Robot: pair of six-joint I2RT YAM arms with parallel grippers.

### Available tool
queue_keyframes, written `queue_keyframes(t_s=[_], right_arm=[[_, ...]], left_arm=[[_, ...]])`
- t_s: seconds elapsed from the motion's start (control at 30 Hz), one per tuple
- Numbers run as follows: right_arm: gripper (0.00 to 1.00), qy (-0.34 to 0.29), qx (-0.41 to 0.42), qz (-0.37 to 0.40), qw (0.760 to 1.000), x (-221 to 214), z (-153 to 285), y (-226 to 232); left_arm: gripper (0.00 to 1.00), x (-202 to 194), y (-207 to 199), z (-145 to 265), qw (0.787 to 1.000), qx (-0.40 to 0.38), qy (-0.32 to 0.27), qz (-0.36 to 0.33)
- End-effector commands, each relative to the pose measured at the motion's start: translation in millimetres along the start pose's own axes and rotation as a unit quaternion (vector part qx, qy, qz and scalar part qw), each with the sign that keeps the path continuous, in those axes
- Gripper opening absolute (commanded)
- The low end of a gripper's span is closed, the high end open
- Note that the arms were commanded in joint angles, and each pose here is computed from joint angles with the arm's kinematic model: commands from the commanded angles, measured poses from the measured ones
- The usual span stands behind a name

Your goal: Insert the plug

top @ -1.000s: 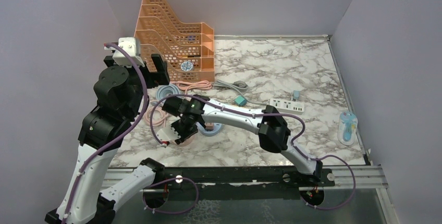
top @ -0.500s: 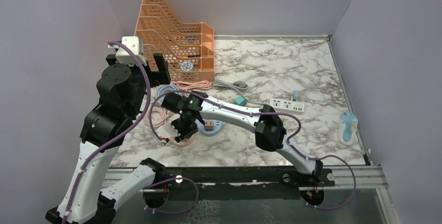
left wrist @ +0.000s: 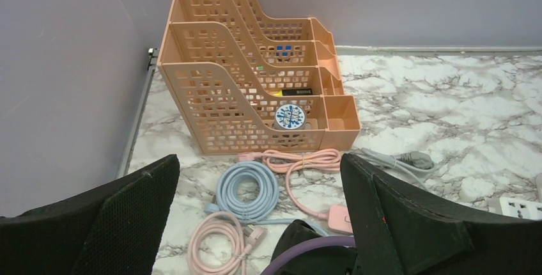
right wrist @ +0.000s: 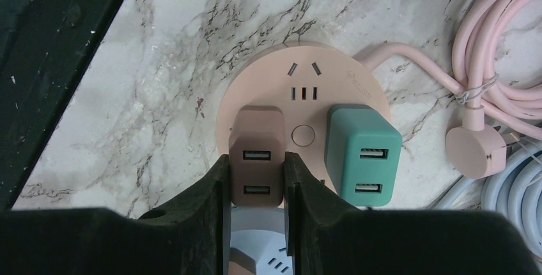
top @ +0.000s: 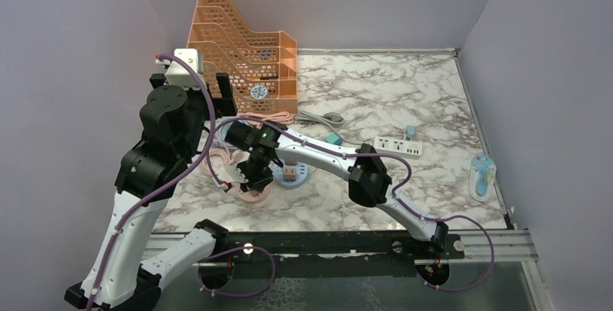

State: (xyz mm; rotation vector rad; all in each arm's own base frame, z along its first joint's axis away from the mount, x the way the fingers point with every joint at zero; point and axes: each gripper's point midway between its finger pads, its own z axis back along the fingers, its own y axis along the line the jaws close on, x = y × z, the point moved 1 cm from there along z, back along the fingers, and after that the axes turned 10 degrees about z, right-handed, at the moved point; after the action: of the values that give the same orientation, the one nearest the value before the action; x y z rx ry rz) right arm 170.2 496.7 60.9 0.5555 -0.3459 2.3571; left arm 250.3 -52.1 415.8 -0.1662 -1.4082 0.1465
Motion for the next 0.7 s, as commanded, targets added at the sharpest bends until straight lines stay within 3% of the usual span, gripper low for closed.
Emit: queue_keyframes(t_s=[0.0,0.13,0.27,0.4,0.57,0.67], right_arm=[[0.01,0.087,0.168,-0.087,0.978,-80,-109,86],[0.01,0.076,0.126,-0.09,0.985,-68,-102,68],[0.02,0.02,0.046,-0.09,0.995,-25,-70,29],[0.14,-0.012,-0.015,-0.083,0.996,5,-31,6],[0.38,-0.056,-0.074,-0.061,0.994,39,20,-3],[0.45,-0.08,-0.109,-0.056,0.989,56,48,-7]], left_arm=[[0.99,-3,7,-3,1.0,0.022,0.004,-0.014],[0.99,0,7,-3,1.0,0.024,0.001,-0.014],[0.99,5,8,-2,1.0,0.025,-0.005,-0.016],[0.99,13,9,2,0.999,0.025,-0.014,-0.018],[0.99,23,10,7,0.999,0.025,-0.027,-0.02],[0.99,26,10,9,0.999,0.023,-0.031,-0.018]])
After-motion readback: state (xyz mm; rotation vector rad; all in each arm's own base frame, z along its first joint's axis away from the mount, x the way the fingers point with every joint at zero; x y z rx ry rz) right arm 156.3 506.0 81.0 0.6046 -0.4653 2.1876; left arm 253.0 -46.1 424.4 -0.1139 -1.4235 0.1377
